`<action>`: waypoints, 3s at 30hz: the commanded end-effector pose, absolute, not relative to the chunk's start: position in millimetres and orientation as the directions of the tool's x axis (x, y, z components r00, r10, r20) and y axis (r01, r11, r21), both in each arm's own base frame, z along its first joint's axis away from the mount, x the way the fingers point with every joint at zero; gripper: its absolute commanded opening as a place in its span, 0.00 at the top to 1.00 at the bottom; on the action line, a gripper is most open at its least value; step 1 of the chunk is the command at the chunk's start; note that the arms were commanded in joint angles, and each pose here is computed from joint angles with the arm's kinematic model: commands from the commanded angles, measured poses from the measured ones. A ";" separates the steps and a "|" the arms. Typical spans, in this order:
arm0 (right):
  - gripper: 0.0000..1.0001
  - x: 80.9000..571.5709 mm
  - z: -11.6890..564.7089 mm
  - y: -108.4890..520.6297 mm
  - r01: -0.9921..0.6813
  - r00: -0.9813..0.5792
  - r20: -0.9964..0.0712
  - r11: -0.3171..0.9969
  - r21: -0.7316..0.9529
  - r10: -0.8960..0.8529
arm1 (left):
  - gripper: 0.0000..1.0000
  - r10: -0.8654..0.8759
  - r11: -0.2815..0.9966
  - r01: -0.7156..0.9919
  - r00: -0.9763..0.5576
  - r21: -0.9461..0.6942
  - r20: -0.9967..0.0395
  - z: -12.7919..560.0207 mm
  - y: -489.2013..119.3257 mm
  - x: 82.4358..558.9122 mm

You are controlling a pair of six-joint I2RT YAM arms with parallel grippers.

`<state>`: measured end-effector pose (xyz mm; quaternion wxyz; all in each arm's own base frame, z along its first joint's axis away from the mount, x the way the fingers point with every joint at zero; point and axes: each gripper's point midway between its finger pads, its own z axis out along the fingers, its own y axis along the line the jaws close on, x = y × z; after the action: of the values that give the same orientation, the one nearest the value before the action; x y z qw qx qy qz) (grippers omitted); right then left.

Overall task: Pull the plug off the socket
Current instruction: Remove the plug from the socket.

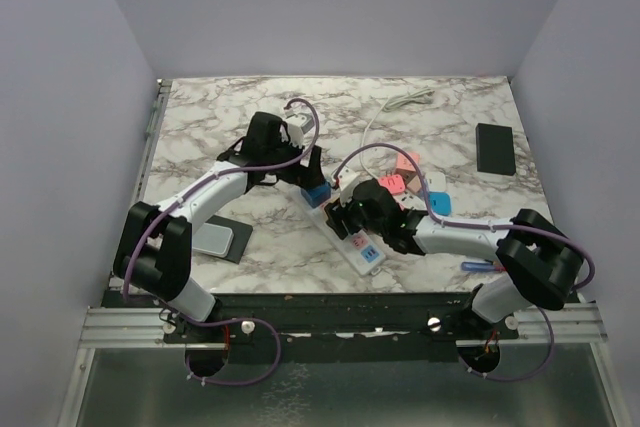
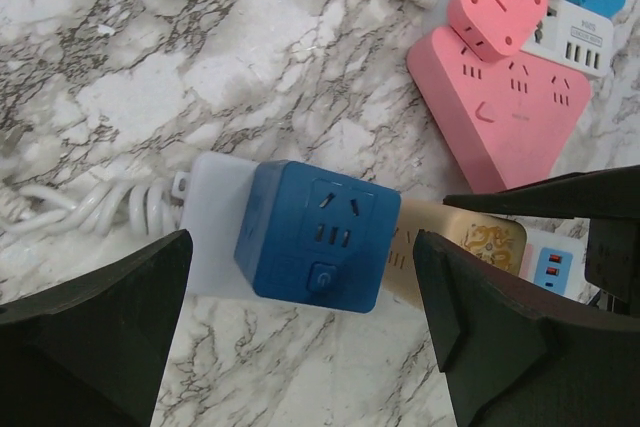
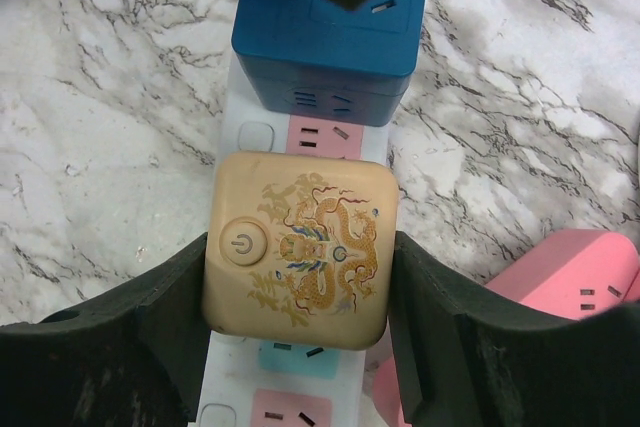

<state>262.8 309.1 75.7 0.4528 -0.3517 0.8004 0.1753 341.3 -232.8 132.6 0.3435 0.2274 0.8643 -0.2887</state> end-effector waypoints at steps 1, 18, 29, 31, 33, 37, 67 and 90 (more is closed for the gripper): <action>0.86 257.8 83.6 317.0 -0.764 -0.291 -0.874 0.645 -0.033 -0.389 | 0.04 0.273 0.676 0.665 -0.626 -0.316 -0.731 127.7 -245.9 327.6; 0.86 258.6 82.6 322.3 -0.774 -0.290 -0.881 0.633 -0.014 -0.374 | 0.17 0.336 0.725 0.636 -0.663 -0.266 -0.670 94.1 -243.7 330.6; 0.91 266.5 81.2 317.3 -0.734 -0.344 -0.878 0.679 0.029 -0.334 | 0.52 0.408 0.715 0.663 -0.653 -0.222 -0.638 79.7 -242.6 323.9; 0.93 269.9 81.0 314.4 -0.720 -0.369 -0.876 0.692 0.059 -0.310 | 0.59 0.424 0.717 0.665 -0.654 -0.209 -0.626 75.4 -240.7 322.1; 0.94 275.2 81.4 310.8 -0.703 -0.393 -0.874 0.706 0.085 -0.287 | 0.70 0.440 0.718 0.666 -0.658 -0.201 -0.611 70.7 -238.8 320.1; 0.98 282.1 76.8 306.8 -0.691 -0.460 -0.848 0.706 0.156 -0.263 | 0.86 0.459 0.707 0.677 -0.659 -0.205 -0.595 66.9 -239.7 316.2; 0.99 286.8 73.1 285.1 -0.545 -0.352 -0.853 0.825 -0.148 -0.386 | 1.00 0.449 0.762 0.621 -0.710 -0.182 -0.542 50.2 -235.3 317.0; 0.99 292.2 89.2 283.1 -0.518 -0.513 -0.852 0.828 0.214 -0.101 | 1.00 0.456 0.755 0.630 -0.702 -0.180 -0.548 52.2 -237.1 316.4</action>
<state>278.1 296.4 76.3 0.4538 -0.2381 0.8364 0.1944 338.1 -263.4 93.5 0.3163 0.3071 0.8674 -0.2309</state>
